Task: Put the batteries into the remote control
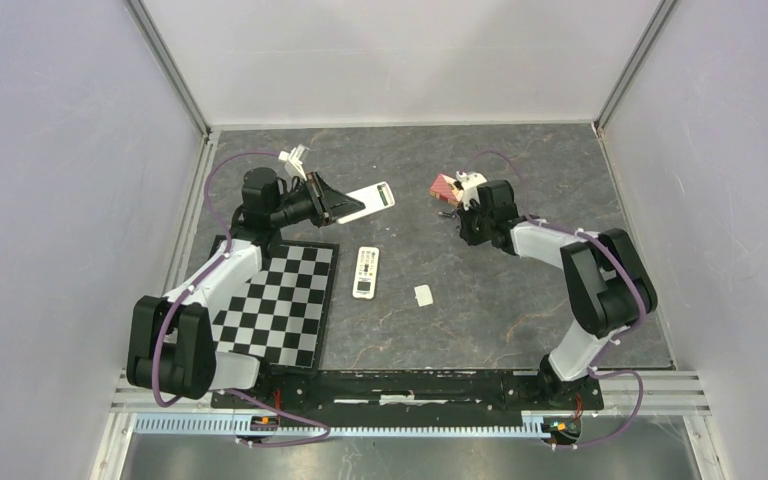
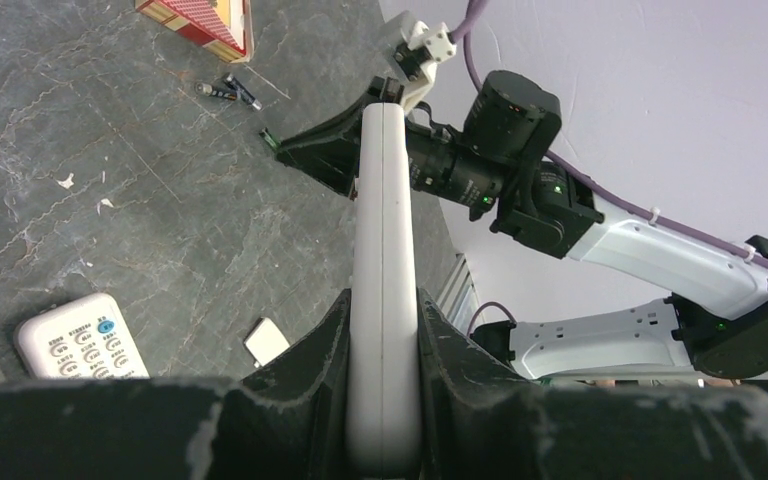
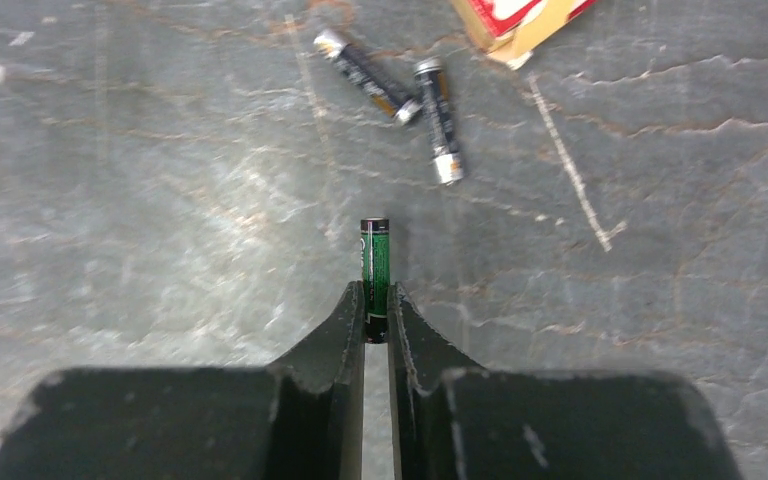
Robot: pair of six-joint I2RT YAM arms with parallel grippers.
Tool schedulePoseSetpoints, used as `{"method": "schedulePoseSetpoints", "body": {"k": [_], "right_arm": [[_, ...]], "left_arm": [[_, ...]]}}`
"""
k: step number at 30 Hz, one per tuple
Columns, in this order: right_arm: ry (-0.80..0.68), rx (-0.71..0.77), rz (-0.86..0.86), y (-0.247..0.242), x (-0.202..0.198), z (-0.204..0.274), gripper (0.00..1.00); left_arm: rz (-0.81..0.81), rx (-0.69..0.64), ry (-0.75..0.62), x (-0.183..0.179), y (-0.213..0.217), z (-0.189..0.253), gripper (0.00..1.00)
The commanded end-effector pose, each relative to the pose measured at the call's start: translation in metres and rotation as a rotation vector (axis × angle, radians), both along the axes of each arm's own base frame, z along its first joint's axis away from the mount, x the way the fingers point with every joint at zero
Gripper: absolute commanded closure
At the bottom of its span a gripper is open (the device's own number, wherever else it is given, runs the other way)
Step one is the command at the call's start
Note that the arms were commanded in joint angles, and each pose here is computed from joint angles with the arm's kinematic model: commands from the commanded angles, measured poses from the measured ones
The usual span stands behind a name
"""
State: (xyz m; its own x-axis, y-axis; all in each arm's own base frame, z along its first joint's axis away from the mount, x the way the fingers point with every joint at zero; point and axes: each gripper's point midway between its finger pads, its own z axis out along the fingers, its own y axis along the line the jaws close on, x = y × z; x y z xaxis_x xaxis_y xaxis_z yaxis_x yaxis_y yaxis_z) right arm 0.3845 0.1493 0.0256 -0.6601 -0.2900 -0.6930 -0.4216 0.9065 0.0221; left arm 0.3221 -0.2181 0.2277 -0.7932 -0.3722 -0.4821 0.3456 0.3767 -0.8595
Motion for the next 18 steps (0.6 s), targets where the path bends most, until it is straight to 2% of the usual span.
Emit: {"method": "schedulePoseSetpoints", "body": {"k": [1,4,8,12,18], "right_arm": [[0.0,0.162,0.03,0.022,-0.018,0.03,0.87],[0.008,0.253,0.076,0.036,-0.03,0.046,0.87],[-0.016,0.412,0.228,0.067,-0.047,0.09,0.87],[-0.118,0.504,0.397,0.088,-0.062,0.144,0.87],[-0.331,0.554,0.705,0.113,-0.105,0.214,0.85]], "left_arm": [[-0.019,-0.036,-0.131,0.0,-0.003,0.034,0.98],[-0.009,-0.047,-0.138,-0.003,-0.002,0.034,0.98],[0.059,0.005,-0.236,-0.006,0.009,0.046,0.98],[0.091,0.071,-0.272,-0.004,0.016,0.054,0.98],[0.087,0.057,-0.246,-0.004,0.014,0.05,0.98]]}}
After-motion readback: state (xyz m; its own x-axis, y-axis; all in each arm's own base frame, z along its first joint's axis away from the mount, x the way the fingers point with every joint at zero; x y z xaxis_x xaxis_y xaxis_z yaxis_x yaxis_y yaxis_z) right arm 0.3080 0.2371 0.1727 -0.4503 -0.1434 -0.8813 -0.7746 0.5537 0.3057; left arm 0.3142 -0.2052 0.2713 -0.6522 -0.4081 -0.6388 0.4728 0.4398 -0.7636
